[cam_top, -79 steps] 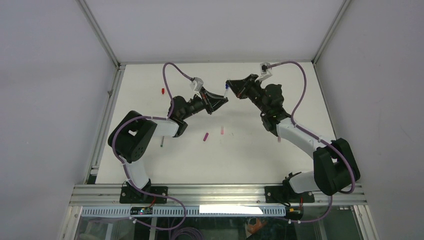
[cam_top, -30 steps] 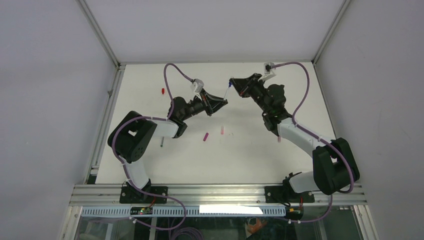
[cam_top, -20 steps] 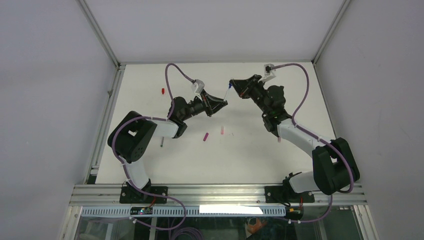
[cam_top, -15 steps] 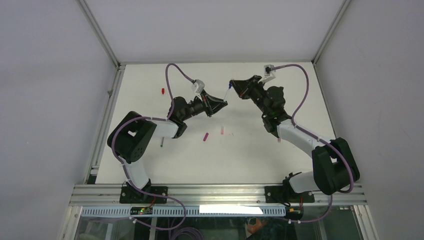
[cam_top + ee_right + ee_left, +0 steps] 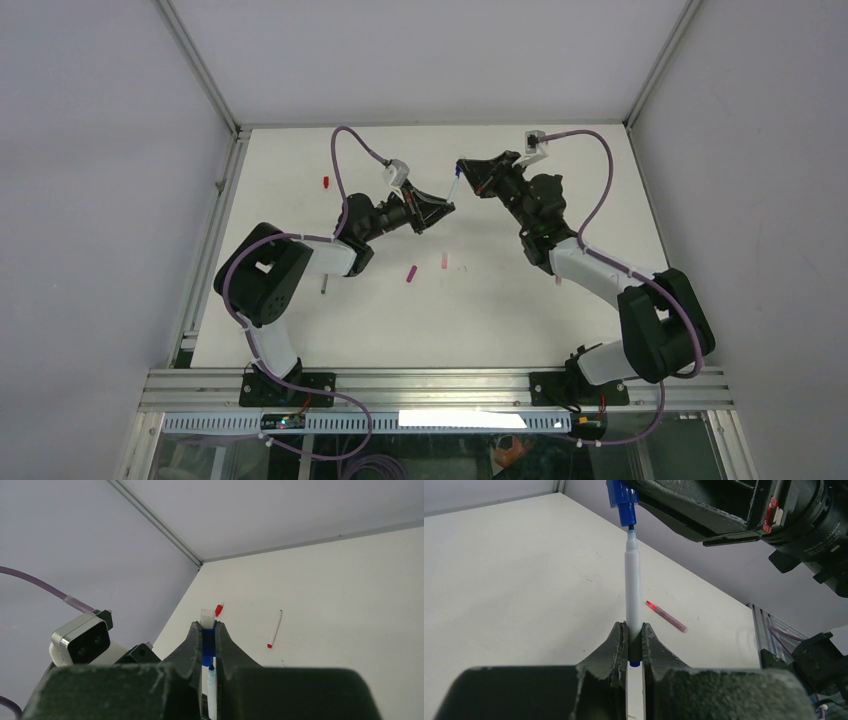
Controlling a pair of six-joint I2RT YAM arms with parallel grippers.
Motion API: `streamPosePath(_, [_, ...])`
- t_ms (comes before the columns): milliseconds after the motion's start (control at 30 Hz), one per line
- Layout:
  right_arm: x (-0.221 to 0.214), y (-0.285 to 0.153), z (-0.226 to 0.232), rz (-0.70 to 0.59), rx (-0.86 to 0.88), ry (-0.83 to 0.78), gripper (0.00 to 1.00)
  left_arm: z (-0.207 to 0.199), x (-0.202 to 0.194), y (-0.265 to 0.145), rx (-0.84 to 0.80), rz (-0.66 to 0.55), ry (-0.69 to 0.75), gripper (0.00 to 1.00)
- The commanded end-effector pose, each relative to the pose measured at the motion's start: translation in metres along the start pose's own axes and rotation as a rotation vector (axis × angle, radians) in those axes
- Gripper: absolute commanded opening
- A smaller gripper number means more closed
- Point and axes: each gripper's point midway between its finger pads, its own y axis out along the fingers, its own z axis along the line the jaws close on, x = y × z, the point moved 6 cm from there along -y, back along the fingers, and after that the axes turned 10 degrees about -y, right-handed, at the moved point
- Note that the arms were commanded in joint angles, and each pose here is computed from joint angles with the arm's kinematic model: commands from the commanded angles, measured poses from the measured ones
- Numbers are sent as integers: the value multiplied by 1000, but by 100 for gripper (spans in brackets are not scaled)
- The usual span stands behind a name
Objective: Insert the pens into the pen caps
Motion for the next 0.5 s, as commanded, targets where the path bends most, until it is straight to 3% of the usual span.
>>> streamPosePath(0, [-8,2,-3,8,-17,-35,0,-29,28,3,-111,-92,85,0])
streamPosePath(467, [19,1,0,-90,-27,-67,0,-22,18,1,-86,-64,64,0])
